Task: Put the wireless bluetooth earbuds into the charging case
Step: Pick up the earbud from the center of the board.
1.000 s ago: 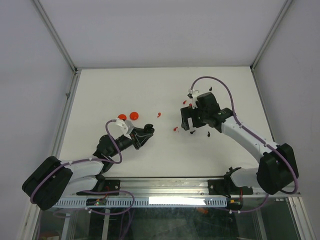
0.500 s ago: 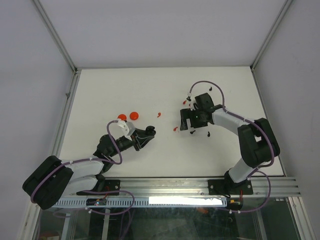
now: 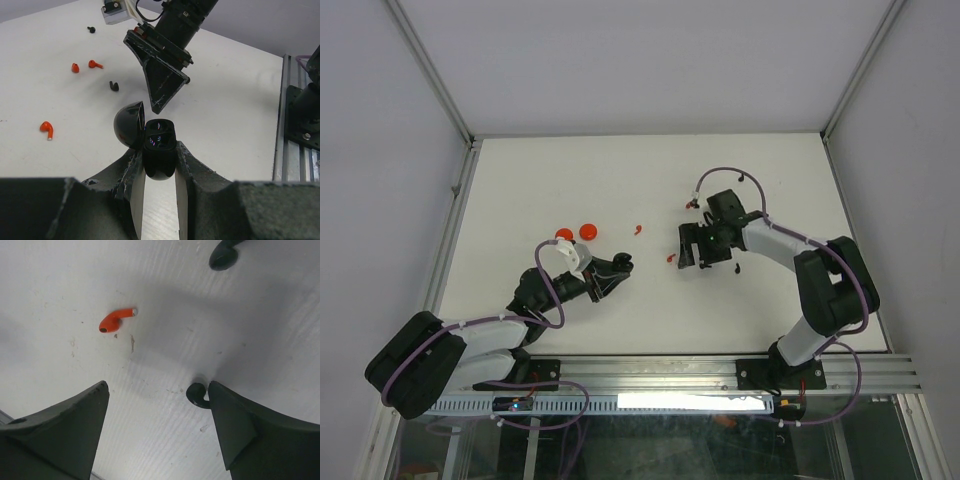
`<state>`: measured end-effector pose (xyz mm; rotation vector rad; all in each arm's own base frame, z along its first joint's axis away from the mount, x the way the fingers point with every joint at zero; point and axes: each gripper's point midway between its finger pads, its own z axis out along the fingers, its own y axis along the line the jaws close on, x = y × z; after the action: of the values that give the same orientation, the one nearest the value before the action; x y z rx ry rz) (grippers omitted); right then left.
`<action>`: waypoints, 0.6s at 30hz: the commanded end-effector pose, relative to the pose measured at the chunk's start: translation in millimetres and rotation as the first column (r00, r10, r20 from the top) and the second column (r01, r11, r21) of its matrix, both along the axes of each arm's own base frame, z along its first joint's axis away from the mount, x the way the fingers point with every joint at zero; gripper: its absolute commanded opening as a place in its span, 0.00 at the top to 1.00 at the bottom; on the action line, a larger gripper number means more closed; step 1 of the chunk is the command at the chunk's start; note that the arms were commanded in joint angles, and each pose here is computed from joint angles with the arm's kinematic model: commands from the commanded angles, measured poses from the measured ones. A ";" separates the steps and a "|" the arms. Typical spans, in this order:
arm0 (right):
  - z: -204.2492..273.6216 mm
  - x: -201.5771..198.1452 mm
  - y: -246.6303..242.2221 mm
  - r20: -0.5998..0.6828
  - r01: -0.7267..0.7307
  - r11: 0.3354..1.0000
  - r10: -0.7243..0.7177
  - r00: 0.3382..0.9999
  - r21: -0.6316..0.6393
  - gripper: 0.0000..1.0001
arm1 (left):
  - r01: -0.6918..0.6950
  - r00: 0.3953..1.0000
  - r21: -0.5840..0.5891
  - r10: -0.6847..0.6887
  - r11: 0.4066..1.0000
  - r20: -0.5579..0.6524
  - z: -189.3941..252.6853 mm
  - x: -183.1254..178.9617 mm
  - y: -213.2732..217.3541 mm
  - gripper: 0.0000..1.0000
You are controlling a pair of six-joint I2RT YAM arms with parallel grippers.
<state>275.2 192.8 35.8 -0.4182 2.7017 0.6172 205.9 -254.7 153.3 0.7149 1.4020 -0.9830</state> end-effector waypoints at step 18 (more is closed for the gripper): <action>7.8 -5.8 -6.7 0.063 0.019 0.977 -0.006 0.998 -0.214 0.35 | 0.034 0.998 -0.021 -0.032 0.999 0.059 18.8 1.4 -5.5 1.00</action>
<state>251.9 184.7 32.8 -0.4530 2.7631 0.3942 203.6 -257.3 152.4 0.7346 1.4088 -0.9994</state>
